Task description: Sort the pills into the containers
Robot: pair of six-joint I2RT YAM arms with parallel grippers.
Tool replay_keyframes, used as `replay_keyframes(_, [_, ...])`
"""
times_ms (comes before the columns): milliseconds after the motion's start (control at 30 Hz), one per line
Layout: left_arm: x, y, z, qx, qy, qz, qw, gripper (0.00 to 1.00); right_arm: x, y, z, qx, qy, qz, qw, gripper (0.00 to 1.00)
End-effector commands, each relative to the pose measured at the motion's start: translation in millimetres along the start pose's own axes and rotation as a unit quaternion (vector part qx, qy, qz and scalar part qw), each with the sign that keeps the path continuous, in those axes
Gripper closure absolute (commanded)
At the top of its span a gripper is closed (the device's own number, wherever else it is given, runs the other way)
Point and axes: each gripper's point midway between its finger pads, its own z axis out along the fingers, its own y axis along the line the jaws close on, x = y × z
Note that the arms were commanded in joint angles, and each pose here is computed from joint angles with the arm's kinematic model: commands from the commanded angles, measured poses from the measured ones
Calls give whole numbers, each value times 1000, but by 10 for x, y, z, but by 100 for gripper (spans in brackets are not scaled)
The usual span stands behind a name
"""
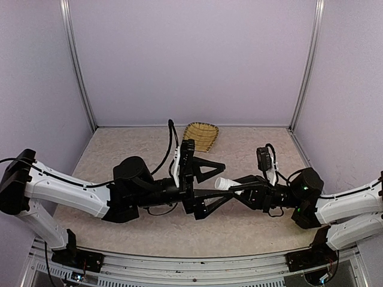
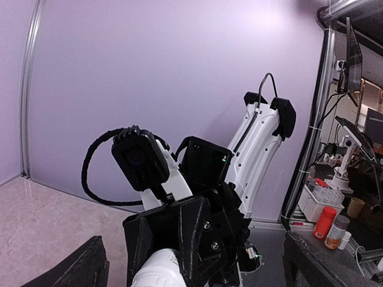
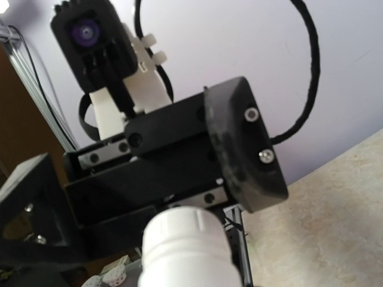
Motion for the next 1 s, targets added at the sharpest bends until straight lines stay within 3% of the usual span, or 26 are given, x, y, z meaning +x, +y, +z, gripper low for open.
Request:
replay_keyframes(0, [-101,63,29,-13,-13,-17,1000,1,-184,121,37,-12,-31,-28,999,78])
replay_keyframes(367, [10,86,7,-21,4,-51,998,1,-346,123,-7,23,-49,-63,997,78])
replay_keyframes(967, [47,-23,69,5,11,-53,999,1,-338,-73,-7,72,-49,-60,994,79])
